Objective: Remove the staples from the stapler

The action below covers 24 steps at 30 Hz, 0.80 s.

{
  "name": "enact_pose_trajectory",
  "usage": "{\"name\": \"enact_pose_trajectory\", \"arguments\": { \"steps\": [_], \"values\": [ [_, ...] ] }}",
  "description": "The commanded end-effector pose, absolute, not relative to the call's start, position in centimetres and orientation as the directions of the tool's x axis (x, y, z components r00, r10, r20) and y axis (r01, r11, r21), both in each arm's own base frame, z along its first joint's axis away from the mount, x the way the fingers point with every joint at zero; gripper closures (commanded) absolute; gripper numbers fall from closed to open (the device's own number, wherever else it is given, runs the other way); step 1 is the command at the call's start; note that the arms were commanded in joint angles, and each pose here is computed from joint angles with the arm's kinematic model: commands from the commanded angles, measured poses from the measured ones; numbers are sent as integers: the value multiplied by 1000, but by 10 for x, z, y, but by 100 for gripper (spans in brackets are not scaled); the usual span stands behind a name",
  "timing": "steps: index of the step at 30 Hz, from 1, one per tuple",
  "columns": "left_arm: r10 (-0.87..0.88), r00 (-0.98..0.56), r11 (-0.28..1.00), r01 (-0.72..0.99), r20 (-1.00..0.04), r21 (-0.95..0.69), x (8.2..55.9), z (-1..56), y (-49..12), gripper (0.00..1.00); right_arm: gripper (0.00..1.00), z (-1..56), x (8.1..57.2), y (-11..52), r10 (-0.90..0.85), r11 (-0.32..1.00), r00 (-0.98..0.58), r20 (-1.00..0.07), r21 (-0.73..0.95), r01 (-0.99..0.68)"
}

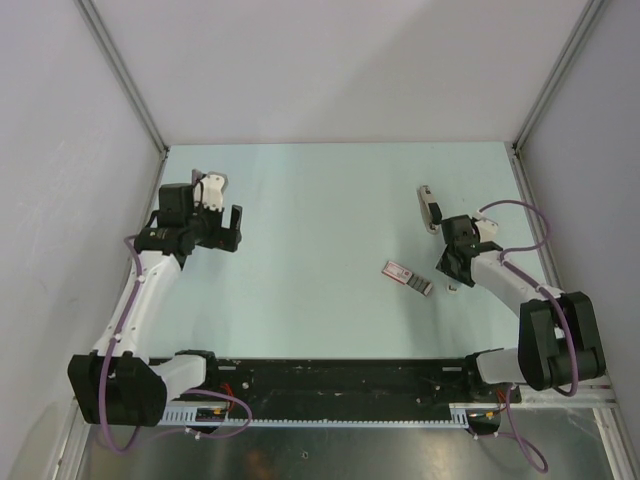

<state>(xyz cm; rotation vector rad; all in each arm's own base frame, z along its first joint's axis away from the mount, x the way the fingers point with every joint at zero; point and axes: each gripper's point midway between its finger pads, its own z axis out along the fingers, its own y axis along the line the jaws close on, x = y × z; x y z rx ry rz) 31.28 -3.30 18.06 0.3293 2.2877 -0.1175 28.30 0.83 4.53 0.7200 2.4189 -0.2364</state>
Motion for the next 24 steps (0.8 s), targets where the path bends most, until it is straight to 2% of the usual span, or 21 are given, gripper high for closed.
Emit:
{"name": "enact_pose_trajectory", "arguments": {
  "steps": [1, 6, 8, 16, 24],
  "values": [
    [212, -603, 958, 283, -769, 42, 312, 196, -33, 1, 50, 41, 291, 12, 453, 837, -666, -592, 25, 547],
    [220, -596, 958, 281, -772, 56, 311, 198, -31, 0, 75, 44, 293, 18, 450, 844, -664, -597, 41, 535],
    [223, -595, 958, 281, -772, 60, 310, 198, -30, 0, 82, 51, 294, 23, 442, 852, -654, -613, 59, 520],
    [225, -574, 953, 297, -788, 56, 306, 205, -34, 0, 91, 125, 302, 78, 365, 913, -580, -728, 159, 375],
    [216, -535, 933, 360, -816, 11, 296, 215, -48, 1, 92, 161, 293, 206, 305, 940, -604, -736, 333, 70]
  ]
}}
